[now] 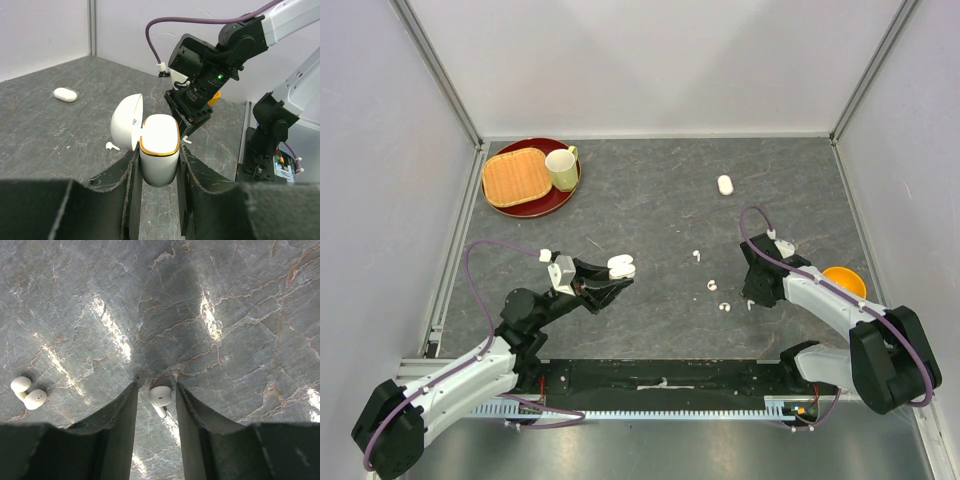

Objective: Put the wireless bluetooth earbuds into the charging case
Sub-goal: Pick up the earbud from the center of the board.

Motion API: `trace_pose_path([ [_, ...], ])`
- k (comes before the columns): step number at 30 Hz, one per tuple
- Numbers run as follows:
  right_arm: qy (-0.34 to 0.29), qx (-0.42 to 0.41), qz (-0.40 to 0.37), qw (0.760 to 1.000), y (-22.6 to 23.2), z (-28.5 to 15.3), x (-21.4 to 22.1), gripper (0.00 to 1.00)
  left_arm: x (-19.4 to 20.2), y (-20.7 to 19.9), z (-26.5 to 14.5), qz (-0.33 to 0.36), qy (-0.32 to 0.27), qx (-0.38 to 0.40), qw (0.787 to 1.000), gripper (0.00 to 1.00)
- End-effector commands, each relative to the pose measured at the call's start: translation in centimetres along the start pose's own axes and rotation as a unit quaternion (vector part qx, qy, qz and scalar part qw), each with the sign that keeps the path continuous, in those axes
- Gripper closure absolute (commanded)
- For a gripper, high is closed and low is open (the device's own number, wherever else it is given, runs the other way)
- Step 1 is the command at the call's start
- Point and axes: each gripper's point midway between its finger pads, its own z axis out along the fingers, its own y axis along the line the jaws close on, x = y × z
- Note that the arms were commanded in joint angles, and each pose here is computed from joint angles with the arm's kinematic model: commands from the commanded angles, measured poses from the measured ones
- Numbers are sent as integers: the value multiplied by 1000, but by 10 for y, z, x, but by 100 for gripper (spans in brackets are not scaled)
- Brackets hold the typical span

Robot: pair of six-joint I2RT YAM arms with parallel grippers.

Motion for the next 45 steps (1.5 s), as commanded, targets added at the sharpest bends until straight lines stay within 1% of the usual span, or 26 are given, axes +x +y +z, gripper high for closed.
trace_pose_path([
  [1, 1, 7, 20, 1000, -5, 2, 5, 57, -13, -4, 2, 14, -22, 10, 1000, 98],
  [27, 9, -9, 26, 1000, -2, 2, 10, 63, -10, -2, 1, 11, -20, 4, 1000, 98],
  [37, 14, -12, 23, 1000, -2, 2, 12, 64, -9, -2, 0, 10, -20, 4, 1000, 98],
  [45, 12, -11, 23, 1000, -3, 2, 12, 67, -8, -1, 0, 9, -19, 2, 1000, 98],
])
